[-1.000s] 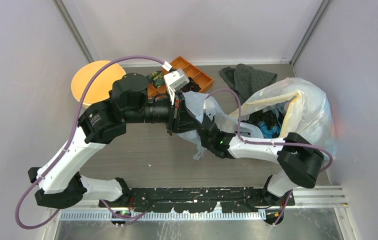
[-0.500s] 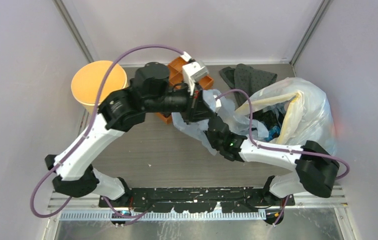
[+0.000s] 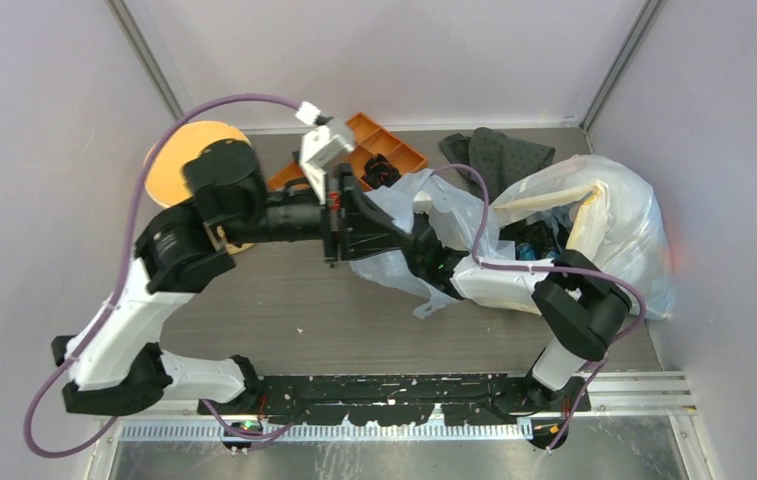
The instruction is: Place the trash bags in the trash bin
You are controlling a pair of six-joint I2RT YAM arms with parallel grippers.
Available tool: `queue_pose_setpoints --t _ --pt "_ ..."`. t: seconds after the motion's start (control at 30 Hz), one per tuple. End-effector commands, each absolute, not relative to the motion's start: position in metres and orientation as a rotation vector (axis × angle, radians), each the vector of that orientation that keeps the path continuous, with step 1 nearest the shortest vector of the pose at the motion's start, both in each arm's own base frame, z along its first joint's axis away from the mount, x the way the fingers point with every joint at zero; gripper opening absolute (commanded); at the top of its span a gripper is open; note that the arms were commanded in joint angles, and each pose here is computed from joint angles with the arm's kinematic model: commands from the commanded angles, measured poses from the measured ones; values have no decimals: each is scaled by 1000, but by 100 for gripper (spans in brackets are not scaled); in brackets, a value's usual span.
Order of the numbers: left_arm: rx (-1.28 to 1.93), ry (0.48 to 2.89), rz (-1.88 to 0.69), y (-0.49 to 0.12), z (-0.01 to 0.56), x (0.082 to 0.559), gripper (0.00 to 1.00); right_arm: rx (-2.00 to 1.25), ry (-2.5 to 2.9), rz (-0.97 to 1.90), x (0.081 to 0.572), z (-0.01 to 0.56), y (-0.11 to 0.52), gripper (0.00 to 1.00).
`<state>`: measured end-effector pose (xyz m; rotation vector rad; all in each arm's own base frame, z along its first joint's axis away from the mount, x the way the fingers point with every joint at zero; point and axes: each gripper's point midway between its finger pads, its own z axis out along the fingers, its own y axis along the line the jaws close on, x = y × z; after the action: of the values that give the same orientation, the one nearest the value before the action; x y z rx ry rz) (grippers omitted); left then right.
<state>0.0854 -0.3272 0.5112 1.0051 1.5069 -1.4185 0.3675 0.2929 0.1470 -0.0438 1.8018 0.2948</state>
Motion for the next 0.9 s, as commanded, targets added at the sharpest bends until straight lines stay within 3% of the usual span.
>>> queue_pose_setpoints --t 0.0,0.13,0.37,0.67,0.87 --pt "934 1423 -1342 -299 528 84 1 147 1753 130 376 180 250 1" --pt "876 1581 -1201 -298 490 109 1 169 1753 51 368 196 225 1" --pt "857 1861 -1058 -327 399 143 0 117 1823 247 343 229 236 1" --pt "845 1903 -1114 -350 379 148 1 281 1875 292 339 198 225 5" --pt "705 2024 -918 -325 356 179 0 239 1915 349 342 192 239 12"
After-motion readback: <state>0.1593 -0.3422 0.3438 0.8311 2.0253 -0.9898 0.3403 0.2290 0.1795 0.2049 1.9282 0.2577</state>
